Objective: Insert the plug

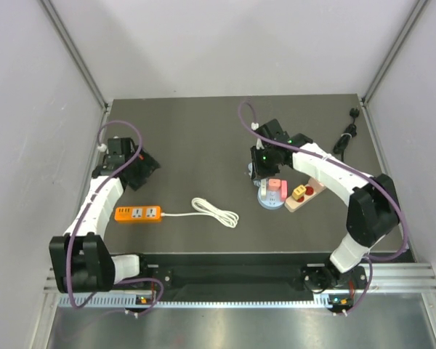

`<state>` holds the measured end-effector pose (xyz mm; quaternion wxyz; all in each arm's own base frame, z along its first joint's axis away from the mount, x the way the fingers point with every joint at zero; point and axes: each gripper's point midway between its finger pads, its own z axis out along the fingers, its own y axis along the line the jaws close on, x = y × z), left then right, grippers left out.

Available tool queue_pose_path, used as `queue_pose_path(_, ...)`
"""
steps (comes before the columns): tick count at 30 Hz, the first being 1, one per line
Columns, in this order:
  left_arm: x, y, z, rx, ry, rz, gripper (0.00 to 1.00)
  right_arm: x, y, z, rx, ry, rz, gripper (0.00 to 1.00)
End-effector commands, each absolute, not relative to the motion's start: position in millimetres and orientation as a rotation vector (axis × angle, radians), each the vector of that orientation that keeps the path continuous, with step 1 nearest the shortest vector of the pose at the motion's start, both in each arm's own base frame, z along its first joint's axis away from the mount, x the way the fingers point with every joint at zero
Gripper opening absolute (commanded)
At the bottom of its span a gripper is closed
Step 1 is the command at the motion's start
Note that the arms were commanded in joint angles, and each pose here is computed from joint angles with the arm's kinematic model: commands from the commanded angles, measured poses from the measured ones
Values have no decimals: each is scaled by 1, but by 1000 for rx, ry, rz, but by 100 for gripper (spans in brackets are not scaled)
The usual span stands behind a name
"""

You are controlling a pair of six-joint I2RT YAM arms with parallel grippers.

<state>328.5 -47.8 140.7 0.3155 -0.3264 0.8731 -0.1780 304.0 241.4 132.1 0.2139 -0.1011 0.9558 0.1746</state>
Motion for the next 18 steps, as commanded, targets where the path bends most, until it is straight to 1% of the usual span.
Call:
queue_pose_path(1,325,11,136,-1081,2201,-169,77,314,248,133,-365,2575,531,18)
queue_pose_path(3,324,29,131,-1110,2186,-85,78,314,247,130,-365,2571,519,18)
queue_pose_path(4,331,35,131,-1087,2173,-55,78,316,247,130,-375,2560,522,18)
queue_pose_path(6,338,40,131,-978,2205,-16,80,316,248,130,-381,2554,523,18)
queue_pose_path(7,351,35,133,-917,2223,-48,80,318,249,134,-394,2538,530,18)
queue_pose_path(8,355,35,132,-807,2268,-34,80,317,253,137,-409,2524,566,18)
queue_pose_path(10,368,35,128,-741,2322,-15,82,314,260,146,-429,2486,622,21)
queue_pose_path(11,367,36,124,-677,2378,14,82,315,265,153,-439,2454,661,26)
queue_pose_path(13,378,42,116,-671,2430,69,83,312,270,163,-449,2418,690,33)
queue_pose_path(14,380,47,111,-655,2451,109,83,311,272,166,-457,2406,704,39)
queue_pose_path(16,389,49,98,-636,2497,131,82,307,277,172,-479,2385,728,46)
queue_pose_path(18,394,50,90,-607,2517,144,82,302,281,175,-499,2376,750,59)
